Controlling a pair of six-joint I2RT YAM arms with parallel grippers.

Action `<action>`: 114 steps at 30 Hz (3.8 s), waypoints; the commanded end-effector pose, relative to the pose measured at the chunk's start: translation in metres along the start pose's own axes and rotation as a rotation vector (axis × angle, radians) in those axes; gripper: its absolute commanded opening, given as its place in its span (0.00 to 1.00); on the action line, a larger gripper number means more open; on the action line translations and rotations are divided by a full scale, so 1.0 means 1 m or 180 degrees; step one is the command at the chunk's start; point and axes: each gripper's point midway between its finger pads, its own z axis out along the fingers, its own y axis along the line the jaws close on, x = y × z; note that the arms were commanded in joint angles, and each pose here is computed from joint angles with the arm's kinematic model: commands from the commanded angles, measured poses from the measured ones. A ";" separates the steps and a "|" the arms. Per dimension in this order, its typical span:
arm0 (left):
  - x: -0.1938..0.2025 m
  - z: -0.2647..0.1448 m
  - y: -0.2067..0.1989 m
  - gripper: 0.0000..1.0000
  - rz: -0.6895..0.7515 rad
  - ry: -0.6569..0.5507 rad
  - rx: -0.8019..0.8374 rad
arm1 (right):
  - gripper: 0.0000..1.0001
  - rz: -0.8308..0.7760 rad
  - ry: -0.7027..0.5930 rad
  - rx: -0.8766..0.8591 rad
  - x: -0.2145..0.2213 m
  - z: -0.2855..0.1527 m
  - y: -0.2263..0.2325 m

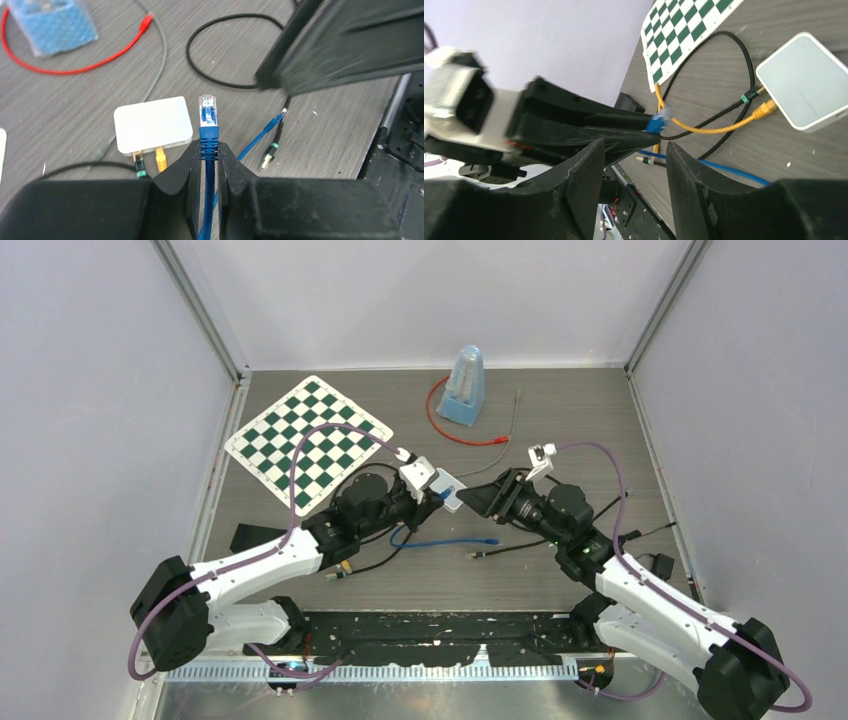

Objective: Insert the plug into the switch port
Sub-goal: Insert the connector into the switch port.

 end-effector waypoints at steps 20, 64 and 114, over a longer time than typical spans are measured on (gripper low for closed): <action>0.120 0.028 0.029 0.00 -0.0632 0.0695 -0.0927 | 0.63 -0.1557 0.0969 0.0705 -0.056 0.078 -0.105; 0.157 0.049 0.038 0.00 -0.0058 0.0472 -0.1126 | 0.46 -0.1205 0.2554 0.0356 0.020 0.106 -0.183; 0.141 0.049 0.031 0.00 -0.0606 0.0324 -0.1236 | 0.45 -0.0814 0.2336 0.0565 0.033 0.087 -0.184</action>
